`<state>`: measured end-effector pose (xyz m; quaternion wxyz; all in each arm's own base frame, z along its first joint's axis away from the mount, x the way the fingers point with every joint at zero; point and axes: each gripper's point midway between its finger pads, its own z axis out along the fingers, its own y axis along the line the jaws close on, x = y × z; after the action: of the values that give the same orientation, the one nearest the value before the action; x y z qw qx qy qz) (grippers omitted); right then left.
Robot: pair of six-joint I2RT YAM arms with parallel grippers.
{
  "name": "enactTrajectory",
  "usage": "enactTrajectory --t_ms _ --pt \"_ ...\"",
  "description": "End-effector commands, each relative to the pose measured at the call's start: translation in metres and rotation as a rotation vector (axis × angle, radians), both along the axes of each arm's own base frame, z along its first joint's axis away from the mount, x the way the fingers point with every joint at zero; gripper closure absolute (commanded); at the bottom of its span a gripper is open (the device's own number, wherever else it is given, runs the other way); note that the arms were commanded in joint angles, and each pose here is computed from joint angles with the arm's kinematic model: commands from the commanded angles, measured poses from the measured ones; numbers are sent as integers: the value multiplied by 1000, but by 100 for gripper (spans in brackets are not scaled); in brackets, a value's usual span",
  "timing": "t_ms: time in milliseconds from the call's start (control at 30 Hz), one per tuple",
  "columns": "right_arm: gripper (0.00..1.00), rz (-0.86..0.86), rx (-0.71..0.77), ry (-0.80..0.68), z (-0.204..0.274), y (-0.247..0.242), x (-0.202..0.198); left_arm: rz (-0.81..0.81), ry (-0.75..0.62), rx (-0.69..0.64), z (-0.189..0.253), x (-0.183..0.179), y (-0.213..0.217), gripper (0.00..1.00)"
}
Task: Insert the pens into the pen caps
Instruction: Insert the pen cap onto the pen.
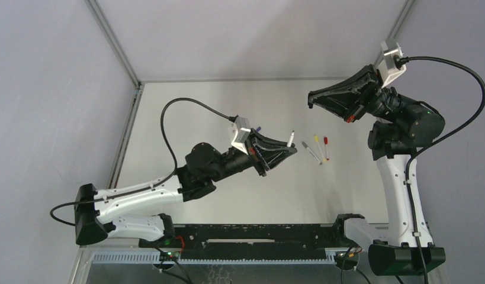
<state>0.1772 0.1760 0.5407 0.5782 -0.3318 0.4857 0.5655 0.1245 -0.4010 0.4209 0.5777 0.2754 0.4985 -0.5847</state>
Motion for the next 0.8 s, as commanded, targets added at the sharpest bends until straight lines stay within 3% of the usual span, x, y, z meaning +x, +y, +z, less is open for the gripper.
enactTrajectory --t_ms 0,767 --pt "100 37 48 33 8 1 -20 52 -83 -80 42 1 7 100" --pt "100 116 95 144 -4 10 -32 42 -95 -130 65 -3 -5 100"
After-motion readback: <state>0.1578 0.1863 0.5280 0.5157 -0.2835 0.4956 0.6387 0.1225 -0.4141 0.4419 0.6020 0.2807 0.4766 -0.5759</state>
